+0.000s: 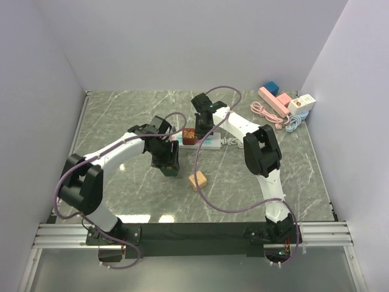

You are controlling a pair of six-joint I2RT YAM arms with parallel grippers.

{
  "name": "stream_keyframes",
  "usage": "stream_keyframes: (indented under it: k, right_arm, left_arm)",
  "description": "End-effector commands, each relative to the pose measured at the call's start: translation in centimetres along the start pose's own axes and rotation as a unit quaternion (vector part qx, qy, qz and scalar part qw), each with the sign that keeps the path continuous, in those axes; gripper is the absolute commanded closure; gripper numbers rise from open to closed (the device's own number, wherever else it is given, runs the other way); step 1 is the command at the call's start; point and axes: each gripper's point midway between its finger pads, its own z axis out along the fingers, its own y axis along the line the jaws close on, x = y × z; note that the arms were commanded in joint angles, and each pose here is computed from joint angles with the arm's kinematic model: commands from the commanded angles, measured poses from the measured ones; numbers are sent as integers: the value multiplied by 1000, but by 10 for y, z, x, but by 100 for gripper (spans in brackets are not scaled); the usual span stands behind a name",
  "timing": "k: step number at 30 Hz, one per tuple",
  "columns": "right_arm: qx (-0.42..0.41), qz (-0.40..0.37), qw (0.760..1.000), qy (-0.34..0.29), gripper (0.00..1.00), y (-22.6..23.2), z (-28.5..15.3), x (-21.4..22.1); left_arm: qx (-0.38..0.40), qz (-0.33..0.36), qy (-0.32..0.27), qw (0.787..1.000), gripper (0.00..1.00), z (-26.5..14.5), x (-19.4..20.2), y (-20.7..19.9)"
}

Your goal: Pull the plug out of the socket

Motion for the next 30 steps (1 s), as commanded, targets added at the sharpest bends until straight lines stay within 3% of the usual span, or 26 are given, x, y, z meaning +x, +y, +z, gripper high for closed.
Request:
stream_keyframes:
  k: [1, 12, 16, 17, 18, 20, 21, 24, 27, 30]
  right_arm:
    - [9, 16, 998, 52, 100, -11, -9, 28]
    - [2, 19, 999, 40, 100, -9, -28, 19]
    - [7, 18, 999, 42, 100, -13, -26, 21]
    - [7, 18, 999, 42, 100, -14, -26, 21]
    - [8, 17, 999, 42, 100, -13, -26, 21]
    - [8, 16, 999, 41, 100, -14, -26, 19]
    - [7, 14, 999, 40, 100, -13, -27, 18]
    - [6, 14, 999, 34, 100, -14, -29, 12]
    - [8, 14, 999, 28, 98, -16, -31, 6]
    - [8, 17, 1000, 25, 96, -18, -33, 0]
  left_arm:
    - [56, 10, -15, 998, 100, 0, -9, -25]
    - [46, 16, 126, 991, 99, 36, 40, -16]
    - [58, 29, 114, 991, 100, 32, 35, -23]
    - [62, 30, 105, 992, 96, 28, 28, -27]
    - [61, 31, 100, 993, 75, 26, 25, -29]
    - [65, 31, 74, 995, 54, 17, 10, -37]
    - [63, 32, 61, 996, 37, 13, 3, -40]
    - [53, 29, -1, 998, 14, -8, -29, -45]
    - [49, 20, -32, 998, 1, -23, -52, -45]
    - [40, 25, 3, 999, 1, -14, -49, -38]
